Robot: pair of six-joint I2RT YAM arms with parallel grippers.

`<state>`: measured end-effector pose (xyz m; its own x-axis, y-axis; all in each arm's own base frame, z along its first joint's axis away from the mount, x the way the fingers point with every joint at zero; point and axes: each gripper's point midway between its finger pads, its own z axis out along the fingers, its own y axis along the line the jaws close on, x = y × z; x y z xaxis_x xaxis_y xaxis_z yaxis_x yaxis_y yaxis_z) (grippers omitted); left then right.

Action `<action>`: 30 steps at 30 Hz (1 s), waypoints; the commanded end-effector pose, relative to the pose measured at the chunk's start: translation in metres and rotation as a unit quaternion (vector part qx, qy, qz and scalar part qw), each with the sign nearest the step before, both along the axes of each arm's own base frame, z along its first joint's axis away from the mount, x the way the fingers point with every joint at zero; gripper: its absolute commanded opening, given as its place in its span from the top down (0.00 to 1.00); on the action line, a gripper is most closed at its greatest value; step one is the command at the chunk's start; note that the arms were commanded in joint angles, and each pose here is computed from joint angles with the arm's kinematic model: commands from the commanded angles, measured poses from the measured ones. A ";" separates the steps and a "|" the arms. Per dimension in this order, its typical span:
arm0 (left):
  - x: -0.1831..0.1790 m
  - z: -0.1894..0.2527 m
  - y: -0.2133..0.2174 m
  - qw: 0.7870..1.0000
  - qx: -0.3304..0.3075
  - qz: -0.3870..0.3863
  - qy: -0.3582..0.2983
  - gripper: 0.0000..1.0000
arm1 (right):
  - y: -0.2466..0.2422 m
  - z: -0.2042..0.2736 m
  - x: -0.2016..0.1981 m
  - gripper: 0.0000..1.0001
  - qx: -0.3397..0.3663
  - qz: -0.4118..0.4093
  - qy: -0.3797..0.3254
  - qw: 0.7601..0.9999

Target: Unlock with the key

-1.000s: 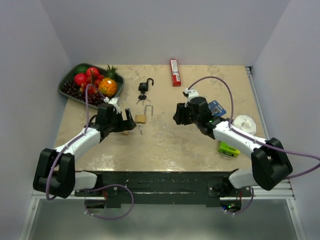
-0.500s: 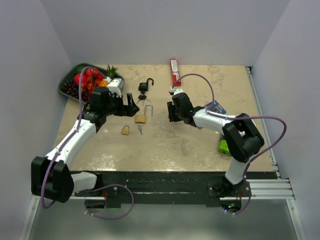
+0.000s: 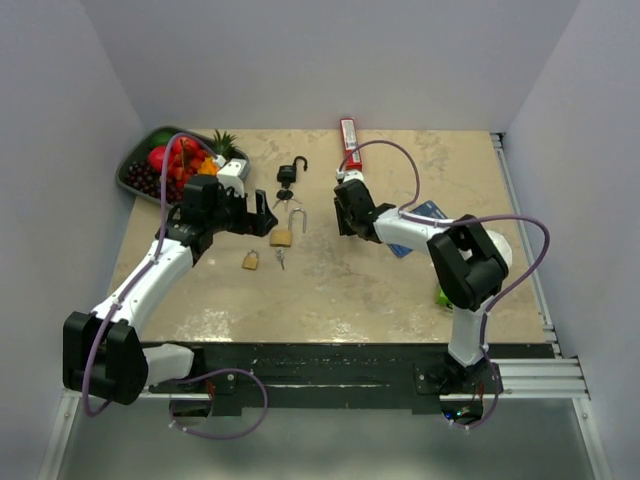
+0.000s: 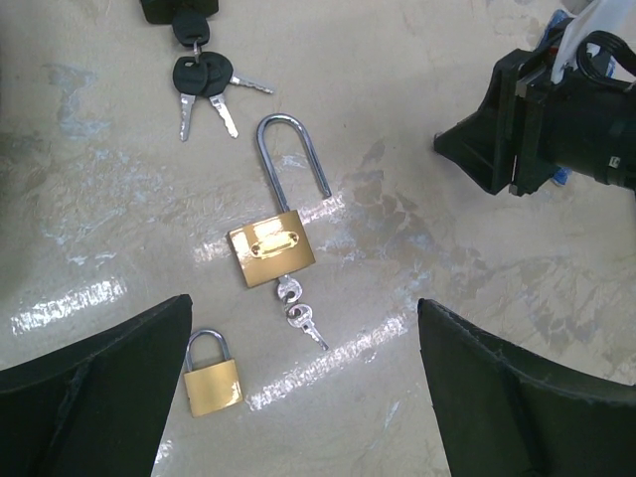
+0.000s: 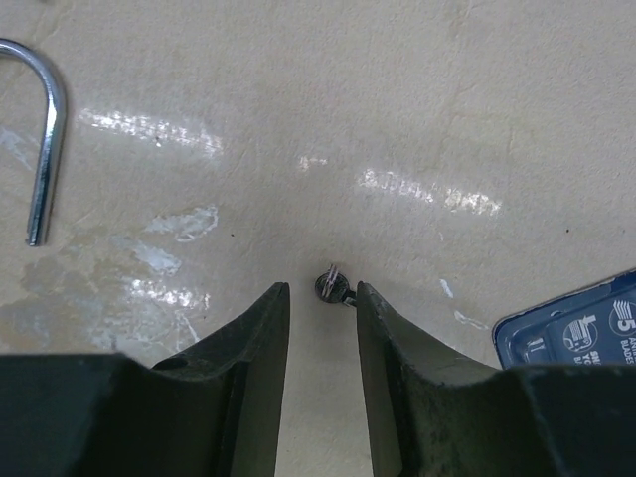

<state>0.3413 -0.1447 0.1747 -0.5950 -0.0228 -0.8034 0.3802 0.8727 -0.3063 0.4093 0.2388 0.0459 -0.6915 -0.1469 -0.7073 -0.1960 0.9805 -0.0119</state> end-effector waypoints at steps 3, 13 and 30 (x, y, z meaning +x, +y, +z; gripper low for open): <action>-0.001 -0.002 -0.001 1.000 0.001 -0.014 -0.008 0.01 | -0.001 0.005 0.018 0.65 -0.013 -0.015 -0.023 1.000; -0.002 -0.001 -0.001 1.000 0.002 -0.017 -0.012 0.01 | 0.002 -0.007 0.019 0.87 -0.015 -0.012 -0.012 1.000; -0.048 0.075 -0.047 0.963 -0.103 -0.188 -0.165 0.02 | 0.084 0.158 -0.056 1.00 0.296 0.193 -0.040 0.935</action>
